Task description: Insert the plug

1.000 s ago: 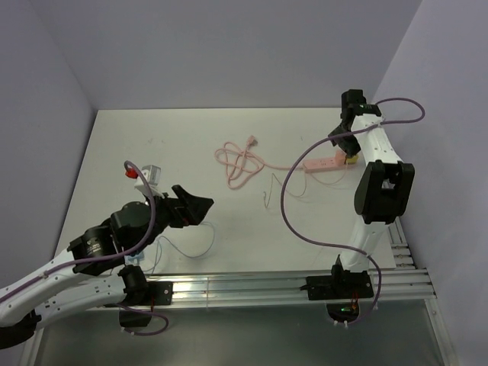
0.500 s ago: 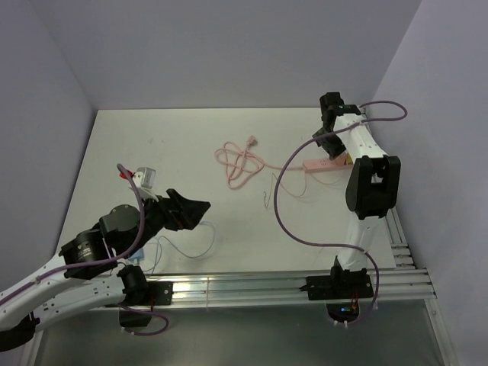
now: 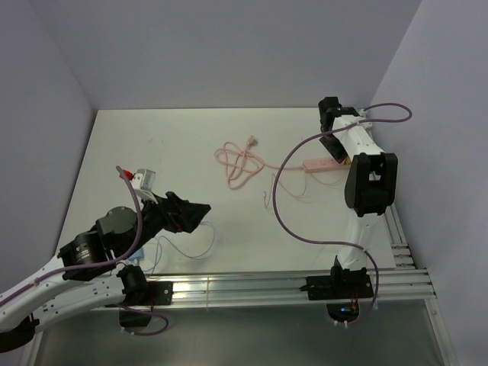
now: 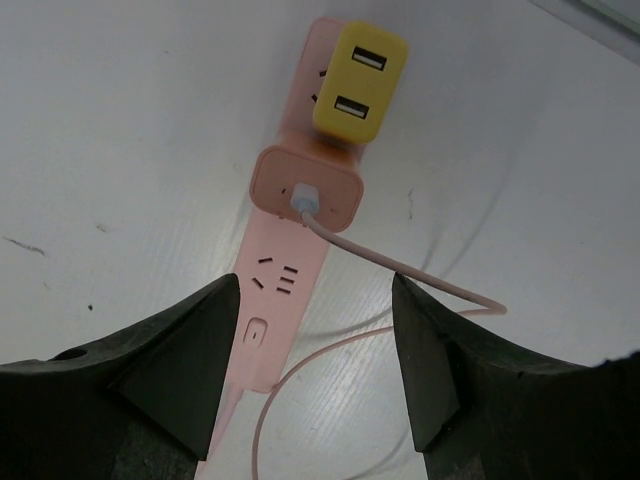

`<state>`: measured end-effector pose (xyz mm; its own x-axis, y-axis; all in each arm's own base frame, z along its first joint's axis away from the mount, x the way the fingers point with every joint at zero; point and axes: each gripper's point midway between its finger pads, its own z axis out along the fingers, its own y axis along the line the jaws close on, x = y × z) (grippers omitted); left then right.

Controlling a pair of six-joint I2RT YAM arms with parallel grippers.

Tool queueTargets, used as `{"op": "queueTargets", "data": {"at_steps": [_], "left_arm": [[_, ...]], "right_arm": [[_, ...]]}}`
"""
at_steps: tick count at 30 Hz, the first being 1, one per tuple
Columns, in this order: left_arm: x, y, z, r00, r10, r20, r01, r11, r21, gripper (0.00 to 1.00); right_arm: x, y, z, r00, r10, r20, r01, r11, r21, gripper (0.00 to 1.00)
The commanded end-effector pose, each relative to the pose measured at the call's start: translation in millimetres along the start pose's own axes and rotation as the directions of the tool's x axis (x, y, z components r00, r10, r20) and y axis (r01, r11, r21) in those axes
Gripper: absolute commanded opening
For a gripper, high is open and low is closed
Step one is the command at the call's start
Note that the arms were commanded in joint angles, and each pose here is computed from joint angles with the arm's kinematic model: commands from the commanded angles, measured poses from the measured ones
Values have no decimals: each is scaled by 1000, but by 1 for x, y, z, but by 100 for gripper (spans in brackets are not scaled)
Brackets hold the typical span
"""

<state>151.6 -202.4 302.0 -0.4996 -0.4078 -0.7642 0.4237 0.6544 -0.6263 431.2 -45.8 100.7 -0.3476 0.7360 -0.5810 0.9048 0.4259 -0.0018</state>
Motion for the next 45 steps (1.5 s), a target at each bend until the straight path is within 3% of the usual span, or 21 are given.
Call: {"op": "queueTargets", "data": {"at_steps": [1, 45], "left_arm": [[-4, -9, 0, 1000, 8, 20, -8, 999, 47, 99], [3, -13, 4, 1000, 26, -3, -25, 996, 81, 100]], "right_arm": [[-19, 7, -1, 995, 24, 98, -26, 999, 23, 69], [-36, 0, 23, 967, -23, 255, -25, 983, 180, 67]]}}
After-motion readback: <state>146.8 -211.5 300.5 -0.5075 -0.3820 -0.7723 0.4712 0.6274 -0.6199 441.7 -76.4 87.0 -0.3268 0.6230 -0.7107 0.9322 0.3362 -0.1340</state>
